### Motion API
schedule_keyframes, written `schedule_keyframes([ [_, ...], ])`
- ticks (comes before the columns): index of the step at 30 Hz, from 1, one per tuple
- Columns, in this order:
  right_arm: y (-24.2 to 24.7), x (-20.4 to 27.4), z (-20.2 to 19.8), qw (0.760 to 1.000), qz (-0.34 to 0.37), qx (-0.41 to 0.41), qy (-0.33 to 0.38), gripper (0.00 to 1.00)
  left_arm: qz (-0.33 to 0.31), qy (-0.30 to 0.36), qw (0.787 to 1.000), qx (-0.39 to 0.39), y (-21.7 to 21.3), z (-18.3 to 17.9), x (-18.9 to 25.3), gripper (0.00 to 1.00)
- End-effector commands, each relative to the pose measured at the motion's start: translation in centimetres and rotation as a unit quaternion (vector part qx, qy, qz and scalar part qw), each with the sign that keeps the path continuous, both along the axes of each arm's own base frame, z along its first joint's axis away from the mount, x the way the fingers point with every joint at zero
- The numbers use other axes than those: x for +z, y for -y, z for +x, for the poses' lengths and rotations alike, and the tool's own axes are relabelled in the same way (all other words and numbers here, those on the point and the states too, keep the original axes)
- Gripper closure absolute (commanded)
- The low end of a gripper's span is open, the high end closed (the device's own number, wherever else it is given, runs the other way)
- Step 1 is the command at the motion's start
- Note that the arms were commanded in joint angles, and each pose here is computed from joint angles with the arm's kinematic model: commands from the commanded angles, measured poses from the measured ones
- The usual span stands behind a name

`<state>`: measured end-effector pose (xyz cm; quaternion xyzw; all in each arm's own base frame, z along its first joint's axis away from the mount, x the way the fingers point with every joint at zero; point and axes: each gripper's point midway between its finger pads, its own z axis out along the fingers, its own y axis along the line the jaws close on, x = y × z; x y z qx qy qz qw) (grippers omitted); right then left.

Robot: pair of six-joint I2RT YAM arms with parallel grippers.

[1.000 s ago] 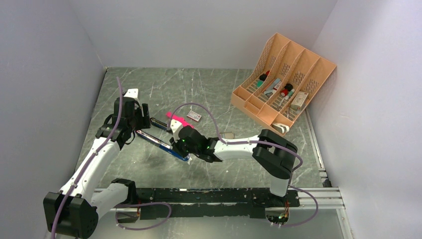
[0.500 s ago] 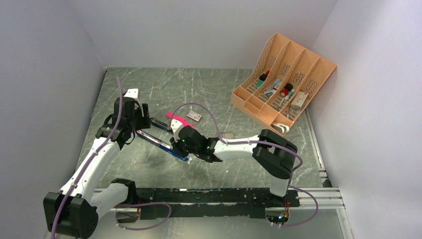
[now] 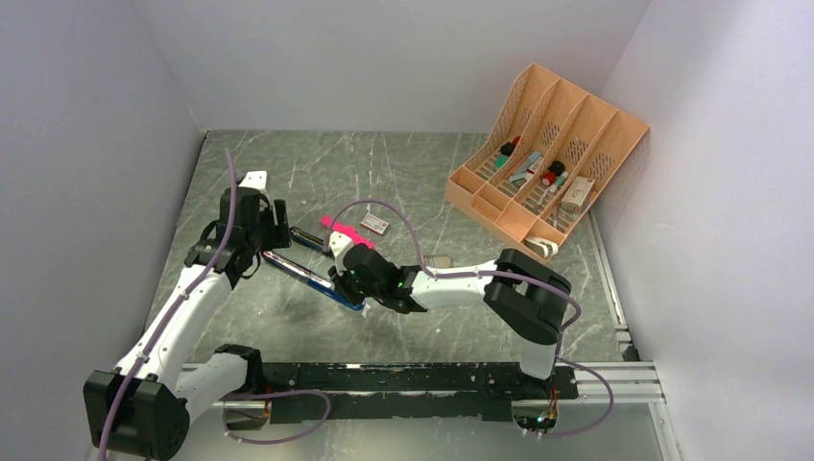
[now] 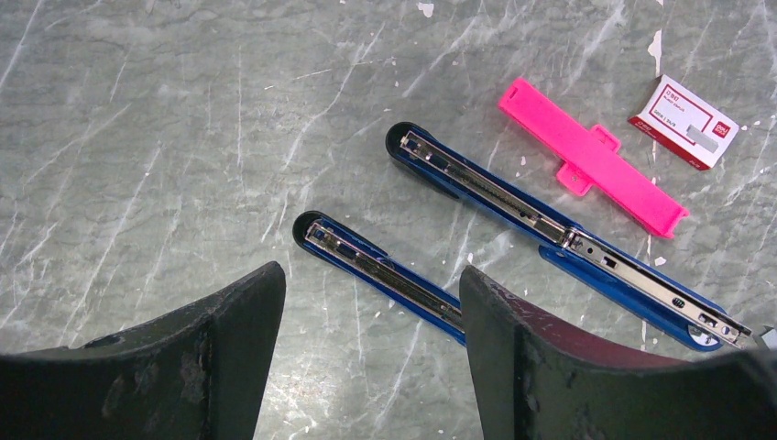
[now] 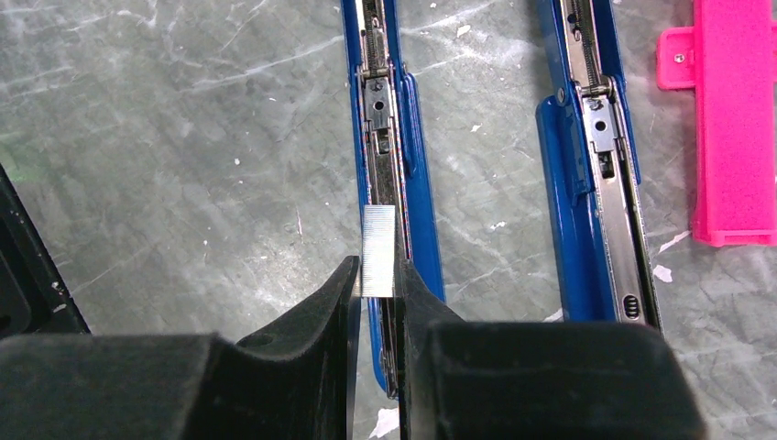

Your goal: Load the staples into the stapler

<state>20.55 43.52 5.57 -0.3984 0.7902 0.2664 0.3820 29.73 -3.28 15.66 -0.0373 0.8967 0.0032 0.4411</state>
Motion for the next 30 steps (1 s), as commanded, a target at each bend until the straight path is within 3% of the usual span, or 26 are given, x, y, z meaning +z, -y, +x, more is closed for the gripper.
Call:
schedule_keyframes([
  [1,-0.5,0.1,0.5,1.000,0.003,-0.006,0.000,1.00,-0.005,0.017,1.000,-0.014,0.6,0.5,0.7,0.26],
  [9,-0.6,0.2,0.5,1.000,0.004,-0.005,0.000,1.00,-0.005,0.018,1.000,-0.014,0.6,0.5,0.8,0.26],
  [17,-0.7,2.9,1.1,0.998,0.049,-0.019,0.029,1.00,-0.005,0.019,1.000,-0.014,0.6,0.5,0.8,0.26],
  [30,0.0,0.4,0.6,1.000,0.014,-0.016,0.006,1.00,-0.005,0.018,1.000,-0.014,0.6,0.5,0.8,0.26],
])
